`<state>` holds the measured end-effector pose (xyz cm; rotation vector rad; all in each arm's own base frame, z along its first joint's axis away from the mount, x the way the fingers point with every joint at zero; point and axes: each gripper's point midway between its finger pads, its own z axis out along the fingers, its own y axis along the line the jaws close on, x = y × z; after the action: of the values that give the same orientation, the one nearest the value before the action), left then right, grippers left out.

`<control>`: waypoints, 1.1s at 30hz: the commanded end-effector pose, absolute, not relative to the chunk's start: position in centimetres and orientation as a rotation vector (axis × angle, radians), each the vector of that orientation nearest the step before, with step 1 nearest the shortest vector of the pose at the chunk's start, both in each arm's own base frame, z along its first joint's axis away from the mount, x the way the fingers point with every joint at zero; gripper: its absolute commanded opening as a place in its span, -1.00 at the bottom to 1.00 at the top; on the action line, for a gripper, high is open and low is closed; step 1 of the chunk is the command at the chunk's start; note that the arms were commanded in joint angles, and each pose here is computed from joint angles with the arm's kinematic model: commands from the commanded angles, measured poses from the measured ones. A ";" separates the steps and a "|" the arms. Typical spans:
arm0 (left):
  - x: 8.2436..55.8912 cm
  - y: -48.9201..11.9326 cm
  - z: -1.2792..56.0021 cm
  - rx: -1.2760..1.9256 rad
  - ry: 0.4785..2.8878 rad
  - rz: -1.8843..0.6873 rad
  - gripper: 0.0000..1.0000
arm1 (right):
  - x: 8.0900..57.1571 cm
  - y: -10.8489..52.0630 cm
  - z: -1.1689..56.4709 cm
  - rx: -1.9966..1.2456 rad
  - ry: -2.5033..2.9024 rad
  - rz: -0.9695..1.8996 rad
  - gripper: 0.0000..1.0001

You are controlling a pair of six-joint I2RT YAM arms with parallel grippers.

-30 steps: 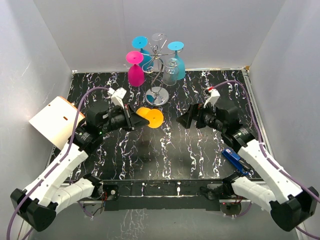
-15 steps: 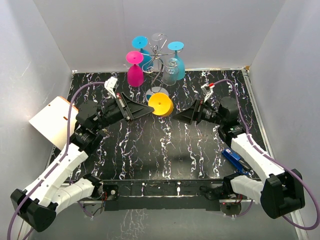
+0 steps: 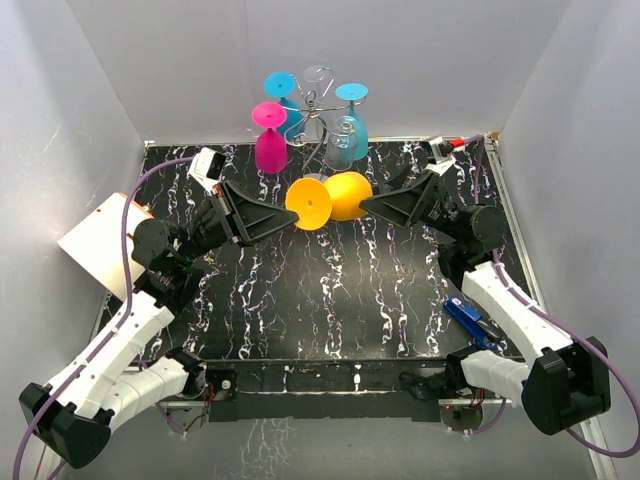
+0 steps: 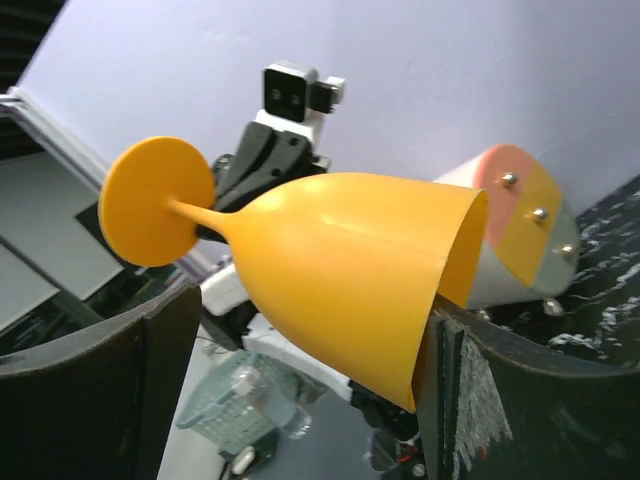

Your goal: Take the wine glass off the wine glass rack

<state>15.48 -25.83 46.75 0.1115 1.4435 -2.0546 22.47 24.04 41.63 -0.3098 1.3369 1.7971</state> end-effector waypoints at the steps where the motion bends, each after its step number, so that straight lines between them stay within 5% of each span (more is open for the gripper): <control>1: 14.0 -25.1 48.1 0.177 1.348 -2.089 -1.00 | 17.4 22.5 47.5 -0.384 1.096 1.943 0.48; 12: 15.3 -26.0 46.2 0.146 1.394 -2.121 -0.90 | 12.5 19.8 50.7 -0.340 0.920 2.079 -0.47; 14: 16.0 -26.3 45.3 0.116 1.433 -2.095 -0.51 | 12.3 19.3 50.7 -0.301 0.895 2.100 -0.74; 16: 16.7 -26.5 44.1 0.082 1.475 -2.050 0.10 | 12.2 18.9 50.4 -0.262 0.889 2.102 -0.94; 18: 17.3 -26.5 42.7 0.049 1.526 -1.994 0.67 | 12.6 18.9 49.5 -0.215 0.931 2.075 -0.99; 20: 18.2 -26.5 40.7 0.009 1.608 -1.905 0.96 | 13.5 19.3 48.0 -0.175 1.012 1.978 -1.00; 24: 20.3 -24.7 36.2 -0.101 1.842 -1.537 0.97 | 18.1 18.7 43.7 -0.023 1.288 1.528 -0.97; 28: 21.6 -19.9 33.0 -0.229 1.970 -1.112 0.97 | 23.2 11.6 35.5 0.343 1.606 0.884 -1.00; 33: 21.9 -16.2 33.1 -0.251 1.973 -0.866 0.97 | 24.3 4.4 30.2 0.628 1.746 0.400 -1.00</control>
<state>21.88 -21.04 35.47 -0.2335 1.8949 -1.2247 22.73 12.35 40.57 0.3749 1.4275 1.0623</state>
